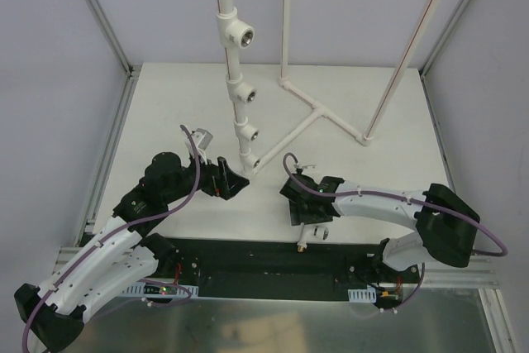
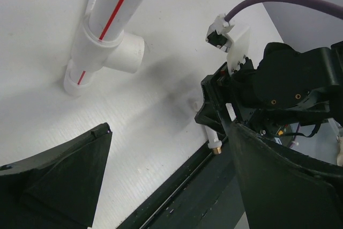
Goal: Install the water faucets
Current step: Pick up the water faucet from the center of the board.
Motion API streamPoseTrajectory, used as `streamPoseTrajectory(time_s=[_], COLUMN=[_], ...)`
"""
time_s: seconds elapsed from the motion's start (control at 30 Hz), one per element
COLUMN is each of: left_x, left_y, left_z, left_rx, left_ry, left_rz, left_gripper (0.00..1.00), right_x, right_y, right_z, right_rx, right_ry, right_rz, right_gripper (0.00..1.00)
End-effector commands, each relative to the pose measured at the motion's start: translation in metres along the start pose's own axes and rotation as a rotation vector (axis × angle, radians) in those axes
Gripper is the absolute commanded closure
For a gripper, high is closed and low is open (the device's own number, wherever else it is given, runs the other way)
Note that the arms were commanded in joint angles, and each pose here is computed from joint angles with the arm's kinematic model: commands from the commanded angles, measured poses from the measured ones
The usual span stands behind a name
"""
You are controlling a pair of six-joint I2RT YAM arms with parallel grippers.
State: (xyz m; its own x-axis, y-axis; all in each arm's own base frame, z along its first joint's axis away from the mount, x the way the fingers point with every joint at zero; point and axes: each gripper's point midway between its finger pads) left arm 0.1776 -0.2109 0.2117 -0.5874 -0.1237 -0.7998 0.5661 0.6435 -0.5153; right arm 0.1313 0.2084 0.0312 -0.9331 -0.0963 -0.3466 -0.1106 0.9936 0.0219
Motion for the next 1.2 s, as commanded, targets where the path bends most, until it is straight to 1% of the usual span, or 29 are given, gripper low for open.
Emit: streamPoseTrajectory(time_s=[0.0,0.1,0.17,0.23,0.37,0.43,0.53,0.63,0.7,0.77,0.83,0.97,1.07,1.17], left_x=[-0.003,-0.002,-0.002,-0.002,-0.002,-0.002,-0.004,-0.011,-0.014,-0.019,-0.022,-0.023,-0.016,-0.011], left_y=[-0.007,-0.007,-0.007,-0.007,-0.010,-0.012,-0.020,-0.035,-0.045,-0.053,-0.059,-0.066,-0.069,-0.075], left_z=[-0.002,-0.002,-0.003,-0.003,-0.003,-0.003,-0.006,-0.008,-0.009,-0.009,-0.011,-0.010,-0.004,0.001], left_rx=[0.034,0.035,0.036,0.035,0.045,0.054,0.088,0.157,0.213,0.258,0.295,0.346,0.353,0.363], left_ry=[-0.009,-0.010,-0.012,-0.010,-0.006,-0.003,0.000,-0.020,-0.040,-0.061,-0.081,-0.091,-0.054,-0.032], left_rz=[-0.015,-0.016,-0.017,-0.020,-0.031,-0.038,-0.051,-0.070,-0.089,-0.107,-0.121,-0.161,-0.170,-0.169], left_gripper=[0.07,0.07,0.07,0.08,0.08,0.10,0.14,0.19,0.22,0.23,0.25,0.29,0.30,0.31], right_x=[0.019,0.025,0.026,0.027,0.022,0.015,-0.001,-0.026,-0.046,-0.064,-0.079,-0.101,-0.115,-0.121], right_y=[-0.015,-0.017,-0.019,-0.019,-0.016,-0.011,0.008,0.036,0.059,0.068,0.069,0.070,0.065,0.056], right_z=[0.005,0.008,0.009,0.009,0.007,0.003,-0.009,-0.032,-0.050,-0.068,-0.082,-0.105,-0.124,-0.133], right_rx=[0.064,0.084,0.096,0.097,0.080,0.051,-0.072,-0.248,-0.398,-0.480,-0.531,-0.698,-0.819,-0.867], right_ry=[0.088,0.115,0.120,0.124,0.091,0.055,-0.011,-0.097,-0.157,-0.213,-0.271,-0.371,-0.435,-0.475], right_rz=[-0.034,-0.046,-0.047,-0.048,-0.014,0.019,0.128,0.308,0.408,0.489,0.561,0.741,0.857,0.926], right_gripper=[0.34,0.39,0.48,0.62,1.00,1.00,1.00,1.00,1.00,1.00,1.00,1.00,1.00,1.00])
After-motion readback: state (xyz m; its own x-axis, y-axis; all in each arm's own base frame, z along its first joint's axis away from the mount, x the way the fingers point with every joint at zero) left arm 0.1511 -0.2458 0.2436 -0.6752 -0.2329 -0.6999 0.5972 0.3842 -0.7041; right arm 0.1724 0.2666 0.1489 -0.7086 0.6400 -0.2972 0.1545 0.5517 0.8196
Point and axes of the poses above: each gripper's point midway between its finger pads, its own z axis out along the fingers, its own y axis along the line the jaws close on, x = y × z, and after that the axes turned 3 degrees about z, right-handed
